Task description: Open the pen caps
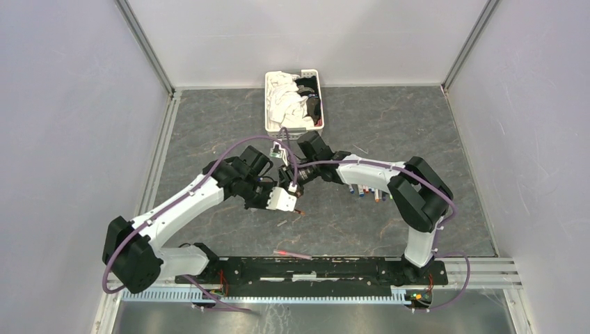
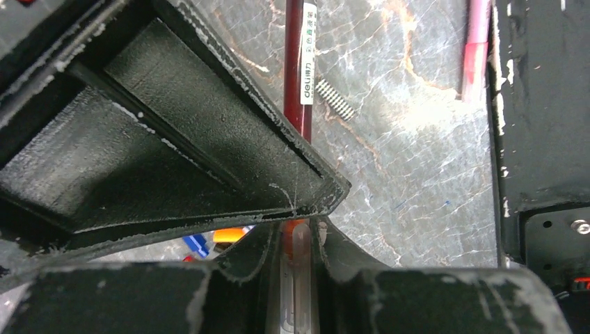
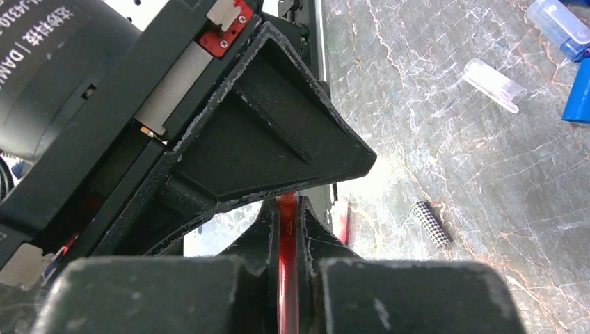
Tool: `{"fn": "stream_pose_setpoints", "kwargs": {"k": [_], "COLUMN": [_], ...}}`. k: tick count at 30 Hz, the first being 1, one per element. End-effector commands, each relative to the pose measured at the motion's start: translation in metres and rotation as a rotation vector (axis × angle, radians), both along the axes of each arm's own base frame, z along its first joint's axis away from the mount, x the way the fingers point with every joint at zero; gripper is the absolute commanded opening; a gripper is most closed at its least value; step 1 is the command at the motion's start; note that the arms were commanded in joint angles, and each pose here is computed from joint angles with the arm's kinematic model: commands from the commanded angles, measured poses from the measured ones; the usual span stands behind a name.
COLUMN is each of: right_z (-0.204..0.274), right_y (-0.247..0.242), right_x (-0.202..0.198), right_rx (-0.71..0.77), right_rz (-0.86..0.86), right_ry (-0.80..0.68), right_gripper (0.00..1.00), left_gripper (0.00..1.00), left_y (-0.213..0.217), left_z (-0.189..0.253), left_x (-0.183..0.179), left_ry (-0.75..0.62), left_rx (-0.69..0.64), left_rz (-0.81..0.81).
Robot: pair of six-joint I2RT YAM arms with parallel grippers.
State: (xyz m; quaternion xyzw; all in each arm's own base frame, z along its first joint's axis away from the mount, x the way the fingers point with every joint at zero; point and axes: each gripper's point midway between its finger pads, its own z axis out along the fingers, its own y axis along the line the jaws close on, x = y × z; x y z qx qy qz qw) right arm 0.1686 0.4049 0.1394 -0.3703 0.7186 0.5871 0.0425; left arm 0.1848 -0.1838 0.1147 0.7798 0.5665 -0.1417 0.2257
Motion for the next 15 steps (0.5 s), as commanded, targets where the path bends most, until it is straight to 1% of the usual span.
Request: {"fn": "stream_pose_setpoints", "kwargs": {"k": [1, 5, 11, 13, 15], "right_z": [-0.008, -0.027, -0.043, -0.050, -0.054], "right_y": [-0.014, -0.041, -0.076, -0.081, -0.084], "right_x": [-0.020, -0.026, -0.025, -0.024, -0.019], "right_rx": [-0.010, -0.111, -0.185, -0.218, -0.237], "right_rz": [0.056, 0.041, -0.050, -0.052, -0.065], "right_ry": [0.007, -0.039, -0.052, -0.052, -0.058], "right_gripper": [0.00, 0.00, 0.00, 0.00, 0.00], "left_gripper": [0.02, 0.02, 0.02, 0.02, 0.02], "left_y": [0.000, 0.020, 0.082, 0.085, 0.077], "left_z": [0.010, 0.013, 0.006, 0.005, 0.006], "left_x": [0.019, 0.035, 0.079, 0.084, 0.083], "left_ry": [-0.042, -0.069, -0.113, -0.120, -0.111], "left_rx": [0.016, 0.056, 0.151, 0.153, 0.110], "left_rz": [0.036, 0.045, 0.155, 0.168, 0.171]}}
